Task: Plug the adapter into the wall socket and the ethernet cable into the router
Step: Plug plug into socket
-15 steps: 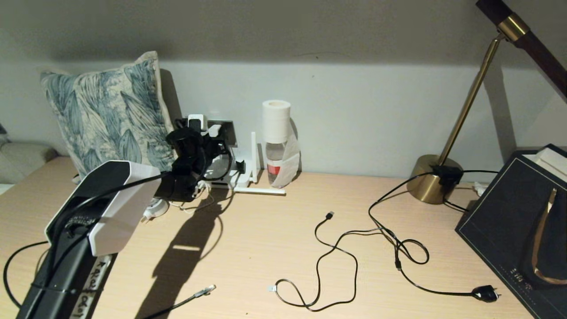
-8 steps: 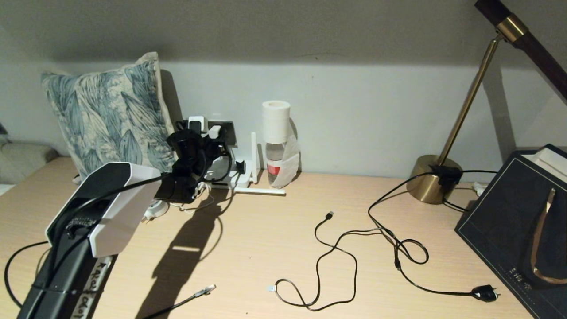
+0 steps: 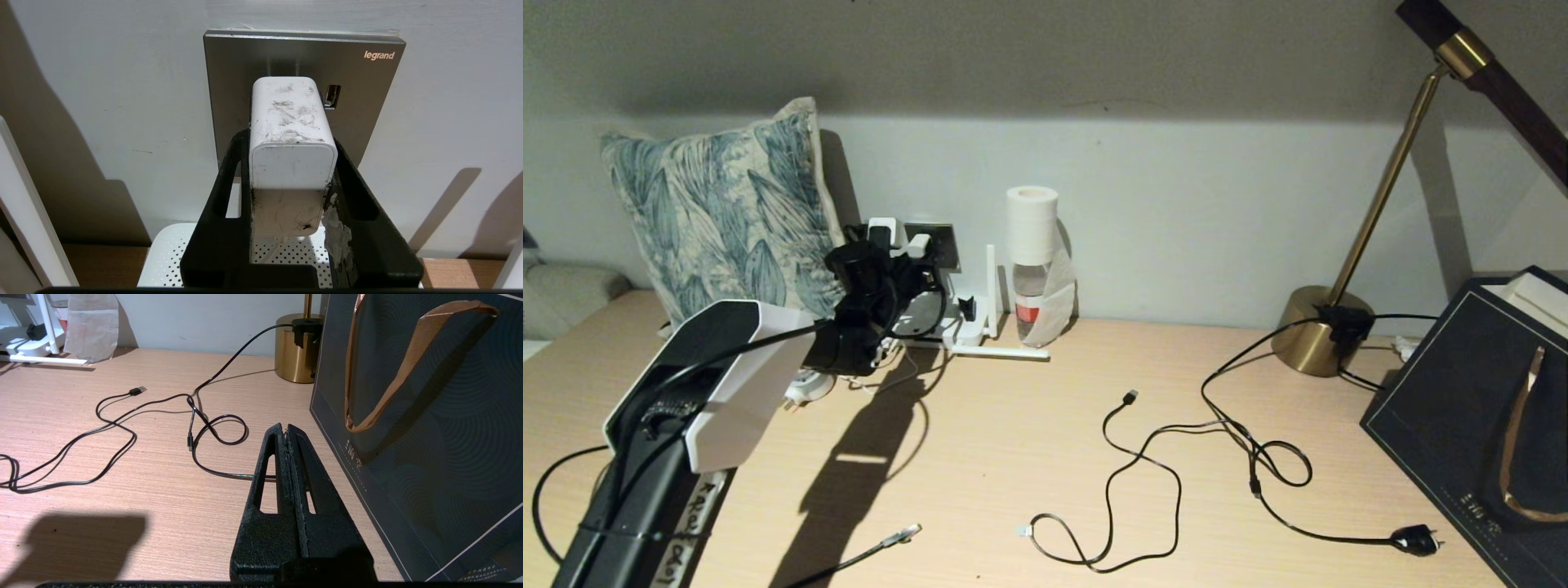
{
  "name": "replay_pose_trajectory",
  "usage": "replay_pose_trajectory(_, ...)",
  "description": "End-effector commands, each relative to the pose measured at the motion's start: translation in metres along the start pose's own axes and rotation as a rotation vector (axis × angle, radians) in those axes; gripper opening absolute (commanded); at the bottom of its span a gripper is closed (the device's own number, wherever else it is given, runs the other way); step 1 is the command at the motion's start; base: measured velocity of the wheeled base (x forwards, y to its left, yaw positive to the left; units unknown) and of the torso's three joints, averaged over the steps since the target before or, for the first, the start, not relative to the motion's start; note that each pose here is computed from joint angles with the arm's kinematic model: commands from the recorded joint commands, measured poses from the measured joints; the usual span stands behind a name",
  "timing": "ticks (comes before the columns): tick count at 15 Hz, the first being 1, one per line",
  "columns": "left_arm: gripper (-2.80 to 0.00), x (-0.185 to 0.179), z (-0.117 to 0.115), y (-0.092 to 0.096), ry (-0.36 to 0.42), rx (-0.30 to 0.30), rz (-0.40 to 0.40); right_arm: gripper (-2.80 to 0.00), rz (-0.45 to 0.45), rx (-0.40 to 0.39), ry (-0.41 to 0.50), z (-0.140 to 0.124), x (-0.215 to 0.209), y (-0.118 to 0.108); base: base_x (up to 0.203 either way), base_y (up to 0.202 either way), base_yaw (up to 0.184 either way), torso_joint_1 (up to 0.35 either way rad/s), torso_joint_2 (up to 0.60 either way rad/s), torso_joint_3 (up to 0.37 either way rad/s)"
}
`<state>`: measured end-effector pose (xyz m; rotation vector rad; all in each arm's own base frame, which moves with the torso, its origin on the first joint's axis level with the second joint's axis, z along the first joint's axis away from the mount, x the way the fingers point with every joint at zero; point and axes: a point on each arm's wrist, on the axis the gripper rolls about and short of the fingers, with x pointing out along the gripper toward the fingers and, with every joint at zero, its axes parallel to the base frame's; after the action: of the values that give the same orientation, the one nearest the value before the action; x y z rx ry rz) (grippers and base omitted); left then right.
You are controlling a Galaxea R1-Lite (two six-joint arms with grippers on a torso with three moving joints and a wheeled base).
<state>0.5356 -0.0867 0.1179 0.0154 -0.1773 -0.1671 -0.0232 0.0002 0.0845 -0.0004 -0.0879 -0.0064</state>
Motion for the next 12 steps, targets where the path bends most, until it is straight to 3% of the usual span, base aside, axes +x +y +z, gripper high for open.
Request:
replay_pose_trajectory(1,-2.80,0.000,0.009,0.001,-0.020,0.001,-0.023,-2.80,0.000,0.000,0.036,-0.010,0.002,0.000,0.000,0.000,0.000,0.000,0.00,0.000)
replay_pose_trajectory(12,-2.80,-0.003,0.036,0.003,-0.004,0.004,-0.064,-2.80,0.000,0.000,0.036,-0.010,0.002,0.000,0.000,0.000,0.000,0.000,0.00,0.000)
